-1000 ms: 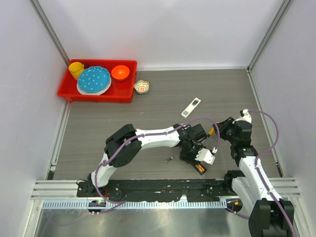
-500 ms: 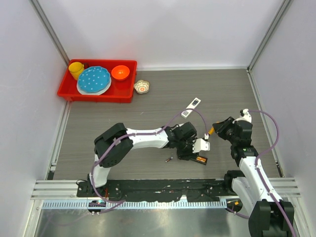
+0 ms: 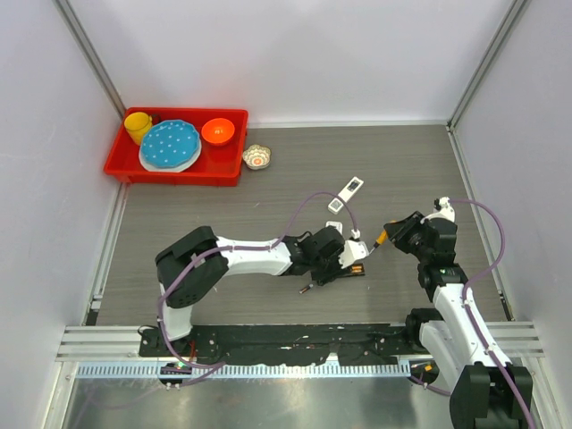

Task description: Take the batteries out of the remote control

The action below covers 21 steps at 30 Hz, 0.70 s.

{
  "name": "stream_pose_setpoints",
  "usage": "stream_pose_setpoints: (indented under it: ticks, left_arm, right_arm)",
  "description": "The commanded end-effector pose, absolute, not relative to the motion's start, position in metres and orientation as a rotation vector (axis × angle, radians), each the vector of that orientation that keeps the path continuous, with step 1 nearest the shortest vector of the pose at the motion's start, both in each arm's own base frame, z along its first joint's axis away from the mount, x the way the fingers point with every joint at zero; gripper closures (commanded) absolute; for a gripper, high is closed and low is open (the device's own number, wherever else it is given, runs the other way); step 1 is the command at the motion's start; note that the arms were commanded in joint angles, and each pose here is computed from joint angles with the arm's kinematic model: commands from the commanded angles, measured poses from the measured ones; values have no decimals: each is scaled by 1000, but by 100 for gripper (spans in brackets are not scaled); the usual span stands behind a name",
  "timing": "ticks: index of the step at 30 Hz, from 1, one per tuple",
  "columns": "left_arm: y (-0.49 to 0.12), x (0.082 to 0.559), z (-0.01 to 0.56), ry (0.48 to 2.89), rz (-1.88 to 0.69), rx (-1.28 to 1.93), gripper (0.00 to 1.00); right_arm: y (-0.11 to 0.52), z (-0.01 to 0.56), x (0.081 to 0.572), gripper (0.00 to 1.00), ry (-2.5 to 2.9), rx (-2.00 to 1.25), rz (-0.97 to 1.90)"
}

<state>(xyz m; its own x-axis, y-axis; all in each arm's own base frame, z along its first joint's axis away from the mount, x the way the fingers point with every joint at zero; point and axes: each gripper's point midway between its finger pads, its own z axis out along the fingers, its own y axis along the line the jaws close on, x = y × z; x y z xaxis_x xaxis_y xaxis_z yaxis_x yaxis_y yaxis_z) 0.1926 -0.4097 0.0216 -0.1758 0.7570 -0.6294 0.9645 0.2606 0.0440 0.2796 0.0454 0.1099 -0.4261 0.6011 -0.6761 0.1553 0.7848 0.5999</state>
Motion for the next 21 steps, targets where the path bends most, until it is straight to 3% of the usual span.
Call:
stream_pose_setpoints:
  ticks: [1, 3, 7, 13, 21]
  left_arm:
    - [-329, 206, -10, 2240, -170, 1462, 59]
    - [-332, 202, -10, 2232, -210, 1457, 56]
    - [-347, 196, 0, 2173, -326, 1460, 35]
    - [-374, 197, 34, 2024, -462, 1488, 15]
    - [-392, 208, 110, 1838, -558, 1402, 9]
  right_arm:
    - [46, 138, 289, 99, 1903, 528, 587]
    - [46, 138, 289, 99, 1903, 528, 587]
    - [46, 139, 289, 99, 1902, 522, 583]
    - [43, 144, 286, 99, 1902, 518, 559]
    - [40, 146, 284, 99, 1898, 513, 533]
